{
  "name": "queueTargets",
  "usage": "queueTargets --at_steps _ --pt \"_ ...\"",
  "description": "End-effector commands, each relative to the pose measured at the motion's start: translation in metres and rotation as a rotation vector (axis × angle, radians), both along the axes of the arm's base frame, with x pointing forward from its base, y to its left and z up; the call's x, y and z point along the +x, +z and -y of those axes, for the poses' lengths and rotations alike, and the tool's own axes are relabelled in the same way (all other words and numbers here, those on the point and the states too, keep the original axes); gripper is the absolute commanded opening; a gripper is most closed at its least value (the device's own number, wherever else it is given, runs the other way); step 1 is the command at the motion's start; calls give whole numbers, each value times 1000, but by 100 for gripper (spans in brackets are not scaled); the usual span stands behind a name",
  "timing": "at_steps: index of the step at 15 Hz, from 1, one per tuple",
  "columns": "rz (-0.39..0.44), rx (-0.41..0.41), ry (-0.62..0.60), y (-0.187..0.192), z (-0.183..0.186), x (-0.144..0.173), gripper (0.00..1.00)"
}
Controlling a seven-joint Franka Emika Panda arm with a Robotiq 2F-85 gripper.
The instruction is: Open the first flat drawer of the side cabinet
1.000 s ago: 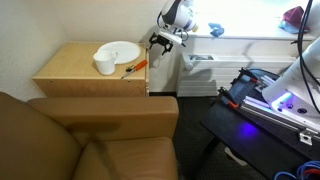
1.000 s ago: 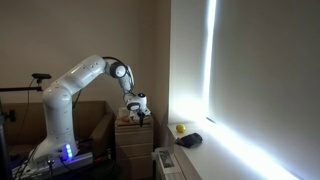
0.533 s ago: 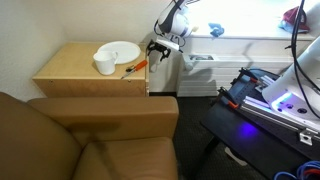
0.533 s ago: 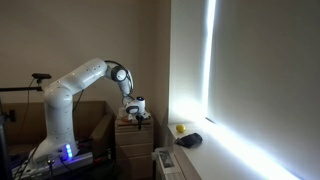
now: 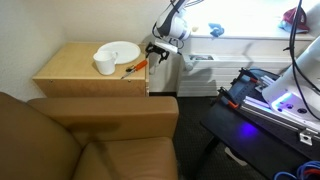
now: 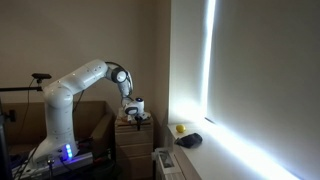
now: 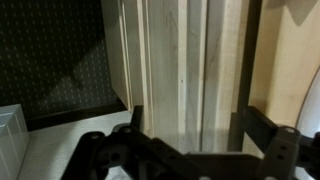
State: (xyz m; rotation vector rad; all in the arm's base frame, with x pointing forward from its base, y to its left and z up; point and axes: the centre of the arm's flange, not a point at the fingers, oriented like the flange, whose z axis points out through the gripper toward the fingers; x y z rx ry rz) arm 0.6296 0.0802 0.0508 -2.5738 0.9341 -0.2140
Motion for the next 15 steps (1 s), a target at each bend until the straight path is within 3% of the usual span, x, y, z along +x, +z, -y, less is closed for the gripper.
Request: queueTargets --at_steps 1,9,15 --pt "28 -21 8 -15 -7 5 100" --pt "94 -47 -5 -34 -3 12 100" --pt "-17 -102 -48 -34 19 16 100"
